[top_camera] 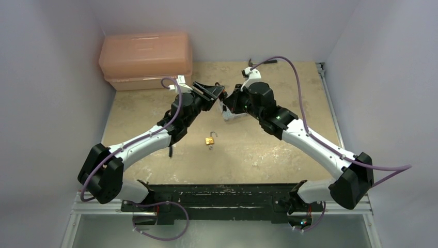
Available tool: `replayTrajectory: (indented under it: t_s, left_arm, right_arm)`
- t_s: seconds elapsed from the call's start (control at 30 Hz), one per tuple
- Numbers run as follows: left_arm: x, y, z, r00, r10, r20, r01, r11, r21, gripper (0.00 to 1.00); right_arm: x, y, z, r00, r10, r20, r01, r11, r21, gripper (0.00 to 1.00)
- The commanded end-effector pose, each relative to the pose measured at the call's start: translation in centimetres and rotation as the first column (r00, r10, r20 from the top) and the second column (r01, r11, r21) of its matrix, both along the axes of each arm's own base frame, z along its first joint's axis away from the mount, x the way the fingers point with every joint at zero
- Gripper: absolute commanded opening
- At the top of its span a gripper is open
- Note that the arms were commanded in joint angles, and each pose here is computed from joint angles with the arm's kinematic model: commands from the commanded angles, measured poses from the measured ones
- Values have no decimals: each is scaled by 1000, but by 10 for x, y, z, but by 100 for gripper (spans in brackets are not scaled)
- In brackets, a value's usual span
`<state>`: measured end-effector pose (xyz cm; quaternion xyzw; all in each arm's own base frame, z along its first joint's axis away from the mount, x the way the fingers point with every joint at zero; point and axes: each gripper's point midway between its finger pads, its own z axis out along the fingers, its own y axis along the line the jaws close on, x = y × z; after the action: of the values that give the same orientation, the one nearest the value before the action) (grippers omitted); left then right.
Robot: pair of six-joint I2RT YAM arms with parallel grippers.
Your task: Unlock with the key
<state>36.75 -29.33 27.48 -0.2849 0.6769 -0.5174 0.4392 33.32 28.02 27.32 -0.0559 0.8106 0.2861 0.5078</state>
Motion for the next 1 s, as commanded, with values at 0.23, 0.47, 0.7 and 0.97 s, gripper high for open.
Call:
replayTrajectory:
  t_s: [0.23, 0.47, 0.7, 0.97]
  left_arm:
    - [-12, -14, 3, 996, -90, 9, 89, 996, 11, 0]
    - [-12, -14, 2, 996, -91, 6, 91, 996, 13, 0]
    - [-12, -18, 2, 994, -108, 3, 108, 994, 15, 0]
    - [-12, -27, -8, 989, -149, -22, 150, 988, 25, 0]
  right_arm:
    - [43, -41, 59, 988, -114, 102, 77, 948, 309, 0]
    - [53, -59, 46, 963, -197, 184, 180, 978, 103, 0]
    - [51, -53, 37, 942, -225, 250, 241, 970, -32, 0]
    - [50, -53, 49, 907, -288, 307, 311, 950, -29, 0]
